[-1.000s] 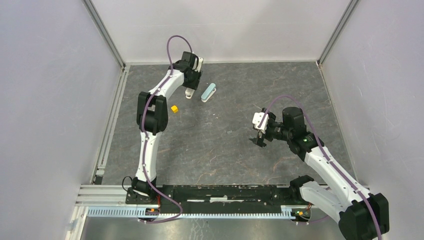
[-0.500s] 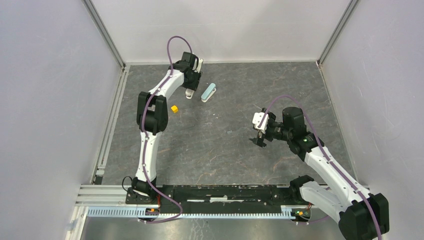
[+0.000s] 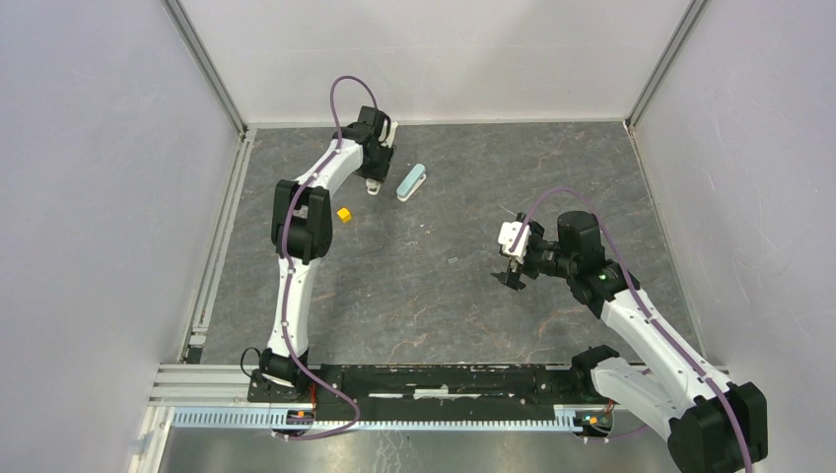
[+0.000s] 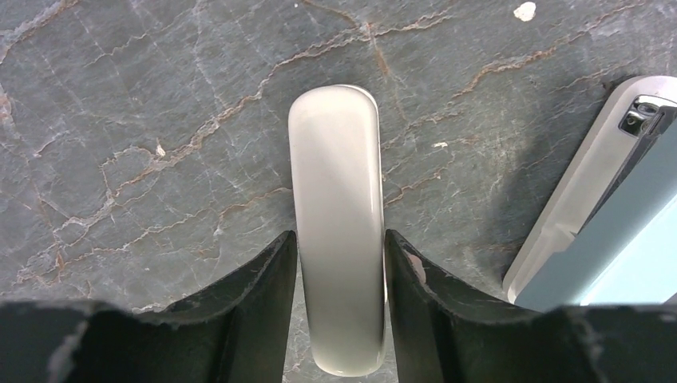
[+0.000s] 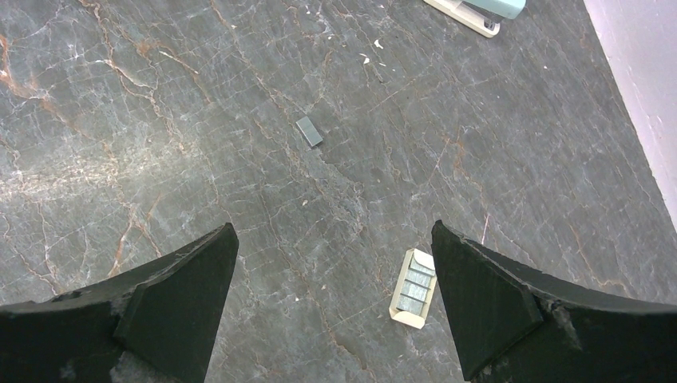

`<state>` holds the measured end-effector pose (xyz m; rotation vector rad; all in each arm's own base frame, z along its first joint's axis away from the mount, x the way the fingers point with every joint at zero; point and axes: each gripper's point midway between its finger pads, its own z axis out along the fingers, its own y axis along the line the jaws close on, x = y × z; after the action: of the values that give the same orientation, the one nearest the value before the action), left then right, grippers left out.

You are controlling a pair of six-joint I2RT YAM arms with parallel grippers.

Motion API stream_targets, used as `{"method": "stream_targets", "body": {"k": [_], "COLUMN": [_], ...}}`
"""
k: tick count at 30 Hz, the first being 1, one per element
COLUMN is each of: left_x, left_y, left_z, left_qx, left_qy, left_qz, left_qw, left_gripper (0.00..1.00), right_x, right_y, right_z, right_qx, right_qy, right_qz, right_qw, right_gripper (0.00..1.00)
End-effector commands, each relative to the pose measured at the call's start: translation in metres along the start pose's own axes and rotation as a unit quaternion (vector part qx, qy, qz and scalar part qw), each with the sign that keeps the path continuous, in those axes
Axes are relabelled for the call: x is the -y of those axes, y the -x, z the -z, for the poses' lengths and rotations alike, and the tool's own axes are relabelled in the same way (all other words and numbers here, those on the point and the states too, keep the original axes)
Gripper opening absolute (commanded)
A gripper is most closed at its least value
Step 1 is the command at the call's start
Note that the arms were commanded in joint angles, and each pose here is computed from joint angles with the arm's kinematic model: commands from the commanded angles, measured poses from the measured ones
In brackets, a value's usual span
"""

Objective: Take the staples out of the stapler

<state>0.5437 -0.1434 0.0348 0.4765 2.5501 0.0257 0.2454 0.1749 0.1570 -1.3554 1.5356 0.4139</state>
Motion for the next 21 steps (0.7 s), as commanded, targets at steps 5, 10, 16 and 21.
{"method": "stream_targets", "body": {"k": [5,10,16,21], "left_x": [-0.007,-0.009,-0.010,-0.011], "left_y": [0.025,0.030,0.028,0.030], "left_z": [0.023,0.033,0.038,0.048], "left_qx": [0.034,0.043,0.043,0.045], "left_qy": [0.008,0.010,0.015,0.014], "left_qz": [0.011,0.013,0.019,0.024], "left_qw": [0.999,0.999,0.999,0.999], "left_gripper": [0.54,0.53,0.44,0.10], "right_x": [0.001,0.000,0.000,-0.001], "right_y": [0.006,0.007,0.007,0.007], "right_z": [0.002,0.002,0.002,0.002], "right_qx": [0.014,0.015,0.016,0.018], "right_qy": [-0.001,0.000,-0.001,0.001], "right_qz": [0.011,0.012,0.013,0.013], "right_qw": [1.000,1.000,1.000,1.000], "right_gripper": [0.98,0.98,0.98,0.98]}}
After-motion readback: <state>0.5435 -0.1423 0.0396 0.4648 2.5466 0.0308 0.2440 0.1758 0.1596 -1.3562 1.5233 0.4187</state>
